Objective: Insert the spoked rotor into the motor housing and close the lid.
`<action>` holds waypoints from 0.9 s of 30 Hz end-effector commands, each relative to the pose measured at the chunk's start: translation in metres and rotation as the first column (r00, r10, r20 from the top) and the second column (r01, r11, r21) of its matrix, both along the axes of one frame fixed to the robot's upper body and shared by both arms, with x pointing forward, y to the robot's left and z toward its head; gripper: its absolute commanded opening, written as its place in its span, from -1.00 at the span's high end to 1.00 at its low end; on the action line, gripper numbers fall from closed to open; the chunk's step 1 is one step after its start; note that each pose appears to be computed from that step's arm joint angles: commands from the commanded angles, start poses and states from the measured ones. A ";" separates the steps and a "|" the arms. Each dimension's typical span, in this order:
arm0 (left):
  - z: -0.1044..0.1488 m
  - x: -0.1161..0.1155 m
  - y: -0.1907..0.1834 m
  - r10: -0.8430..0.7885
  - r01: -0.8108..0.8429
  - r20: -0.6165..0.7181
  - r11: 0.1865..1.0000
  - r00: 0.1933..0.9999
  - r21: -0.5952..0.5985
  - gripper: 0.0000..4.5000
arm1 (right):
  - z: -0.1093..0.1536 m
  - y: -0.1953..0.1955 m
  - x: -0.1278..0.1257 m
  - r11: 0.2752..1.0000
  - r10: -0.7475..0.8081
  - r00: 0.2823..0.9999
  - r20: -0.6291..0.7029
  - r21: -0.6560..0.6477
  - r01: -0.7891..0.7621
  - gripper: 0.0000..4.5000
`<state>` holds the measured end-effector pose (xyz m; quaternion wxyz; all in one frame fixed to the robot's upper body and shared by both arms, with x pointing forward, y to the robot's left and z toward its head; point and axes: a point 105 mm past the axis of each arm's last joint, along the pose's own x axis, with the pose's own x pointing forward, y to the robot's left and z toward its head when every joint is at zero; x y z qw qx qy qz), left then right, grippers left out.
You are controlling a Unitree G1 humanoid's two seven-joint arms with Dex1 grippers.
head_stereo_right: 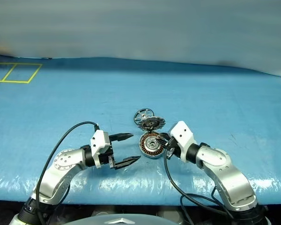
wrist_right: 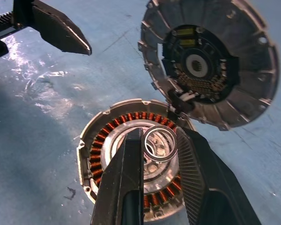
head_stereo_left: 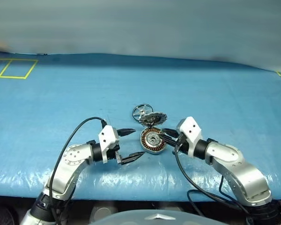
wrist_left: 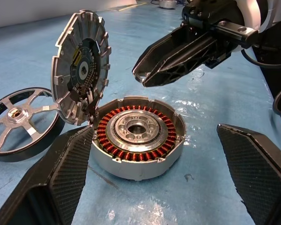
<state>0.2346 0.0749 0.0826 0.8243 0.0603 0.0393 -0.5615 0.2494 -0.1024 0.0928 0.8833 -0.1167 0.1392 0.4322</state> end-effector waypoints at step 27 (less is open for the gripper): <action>0.006 -0.005 0.006 0.041 -0.041 0.026 0.999 0.999 -0.002 -1.00 | -0.030 0.005 0.018 0.996 0.063 0.995 -0.074 -0.060 -0.068 0.71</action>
